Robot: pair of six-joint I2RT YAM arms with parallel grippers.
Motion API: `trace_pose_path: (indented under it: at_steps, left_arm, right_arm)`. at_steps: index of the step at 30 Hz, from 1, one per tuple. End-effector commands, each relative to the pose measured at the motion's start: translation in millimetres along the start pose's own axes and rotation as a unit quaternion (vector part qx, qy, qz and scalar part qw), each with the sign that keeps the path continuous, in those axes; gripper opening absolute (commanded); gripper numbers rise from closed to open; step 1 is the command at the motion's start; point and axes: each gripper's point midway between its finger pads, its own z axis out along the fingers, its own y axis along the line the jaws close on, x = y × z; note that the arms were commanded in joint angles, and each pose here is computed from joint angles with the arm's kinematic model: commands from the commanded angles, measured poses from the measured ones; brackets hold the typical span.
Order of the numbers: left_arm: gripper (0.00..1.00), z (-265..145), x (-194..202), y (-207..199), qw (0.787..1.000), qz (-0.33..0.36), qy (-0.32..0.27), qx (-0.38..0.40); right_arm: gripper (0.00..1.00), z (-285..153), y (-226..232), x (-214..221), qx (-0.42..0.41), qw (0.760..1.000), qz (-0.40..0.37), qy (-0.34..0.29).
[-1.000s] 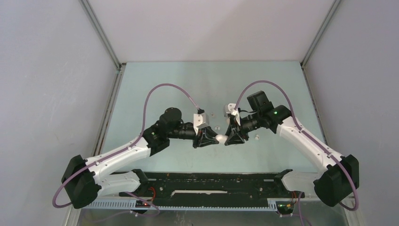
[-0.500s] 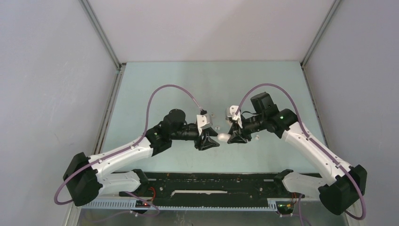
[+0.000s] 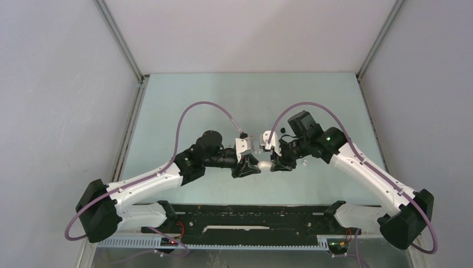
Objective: Insert the wireless bluetooth earbuds into the charging case
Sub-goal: Pick up the charging case at the center of the board.
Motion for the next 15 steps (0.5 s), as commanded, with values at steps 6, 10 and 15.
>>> trace_pose_path:
  at_steps: [6,10,15]
  left_arm:
    - [0.38,3.7,-10.0,3.3,1.0,0.02,-0.007,-0.011]
    - [0.35,3.6,-11.2,2.8,1.0,0.021,-0.01,-0.01]
    - [0.19,2.2,-13.5,-0.7,0.999,0.03,-0.016,-0.002]
  right_arm:
    - [0.11,-4.0,-6.2,-17.2,0.017,1.0,-0.016,0.007]
    - [0.11,-3.2,-4.8,-20.5,0.011,1.0,-0.008,0.004]
    - [0.18,-2.8,-5.2,-24.6,0.01,1.0,-0.004,-0.001]
